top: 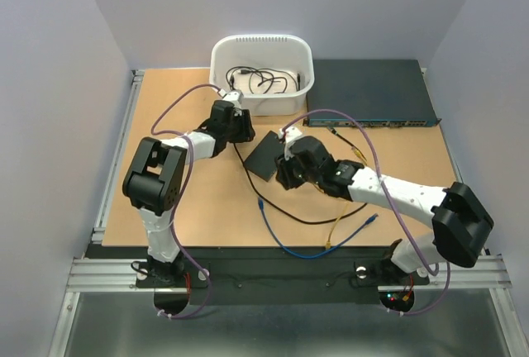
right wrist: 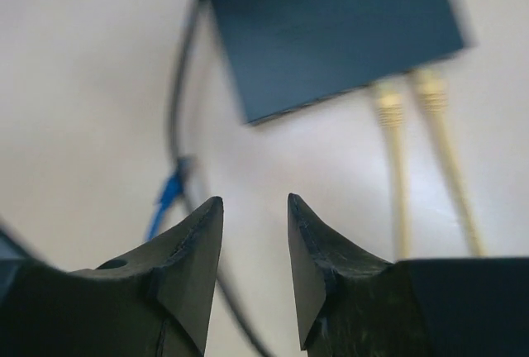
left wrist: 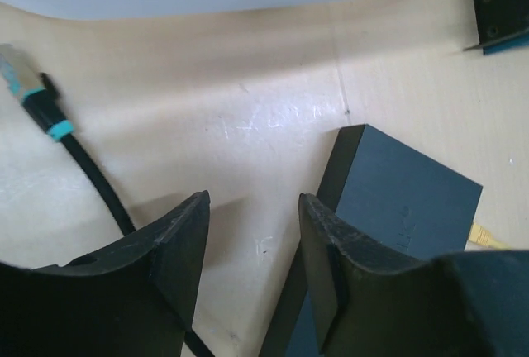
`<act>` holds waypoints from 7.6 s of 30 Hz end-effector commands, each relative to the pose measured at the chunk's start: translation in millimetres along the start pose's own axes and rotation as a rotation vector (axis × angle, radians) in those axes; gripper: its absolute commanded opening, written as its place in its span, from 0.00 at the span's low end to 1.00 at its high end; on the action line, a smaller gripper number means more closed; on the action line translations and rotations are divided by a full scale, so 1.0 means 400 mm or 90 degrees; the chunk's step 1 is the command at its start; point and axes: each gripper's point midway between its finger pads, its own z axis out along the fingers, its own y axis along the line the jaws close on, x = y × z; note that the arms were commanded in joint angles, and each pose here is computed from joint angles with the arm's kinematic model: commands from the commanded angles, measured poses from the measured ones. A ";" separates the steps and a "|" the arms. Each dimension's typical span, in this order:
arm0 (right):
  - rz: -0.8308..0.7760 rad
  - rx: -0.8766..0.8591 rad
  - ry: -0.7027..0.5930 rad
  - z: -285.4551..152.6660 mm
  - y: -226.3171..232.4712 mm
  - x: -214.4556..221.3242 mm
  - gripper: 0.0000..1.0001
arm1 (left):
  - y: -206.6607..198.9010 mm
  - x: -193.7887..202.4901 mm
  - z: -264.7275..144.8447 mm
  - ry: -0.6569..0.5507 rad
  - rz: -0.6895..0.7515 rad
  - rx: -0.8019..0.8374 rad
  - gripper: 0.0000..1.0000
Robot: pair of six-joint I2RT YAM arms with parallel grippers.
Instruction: Insert the plug into the switch port
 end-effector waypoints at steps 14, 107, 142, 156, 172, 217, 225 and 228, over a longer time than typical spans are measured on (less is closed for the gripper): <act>0.021 -0.149 0.147 0.068 0.301 0.233 0.39 | 0.004 -0.155 -0.242 -0.179 -0.005 -0.050 0.81; -0.056 -0.417 -0.364 -0.361 0.385 -0.083 0.00 | -0.432 0.124 -0.804 -0.300 -0.006 0.680 0.51; -0.095 -0.314 -0.357 -0.323 0.356 -0.149 0.53 | -0.405 0.088 -0.755 -0.279 -0.060 0.575 0.00; -0.095 -0.264 -0.325 -0.260 0.343 -0.137 0.41 | -0.399 0.075 -0.758 -0.280 -0.070 0.554 0.00; -0.079 -0.239 -0.318 -0.227 0.326 -0.117 0.27 | -0.406 0.069 -0.794 -0.299 -0.057 0.576 0.00; -0.063 -0.163 -0.285 -0.188 0.264 -0.067 0.00 | -0.387 0.056 -0.760 -0.292 -0.052 0.516 0.62; -0.042 -0.020 -0.193 -0.128 0.113 0.011 0.00 | -0.307 0.017 -0.662 -0.315 -0.085 0.357 0.83; -0.028 0.035 -0.149 -0.097 0.043 0.037 0.00 | -0.278 -0.010 -0.620 -0.325 -0.082 0.290 0.83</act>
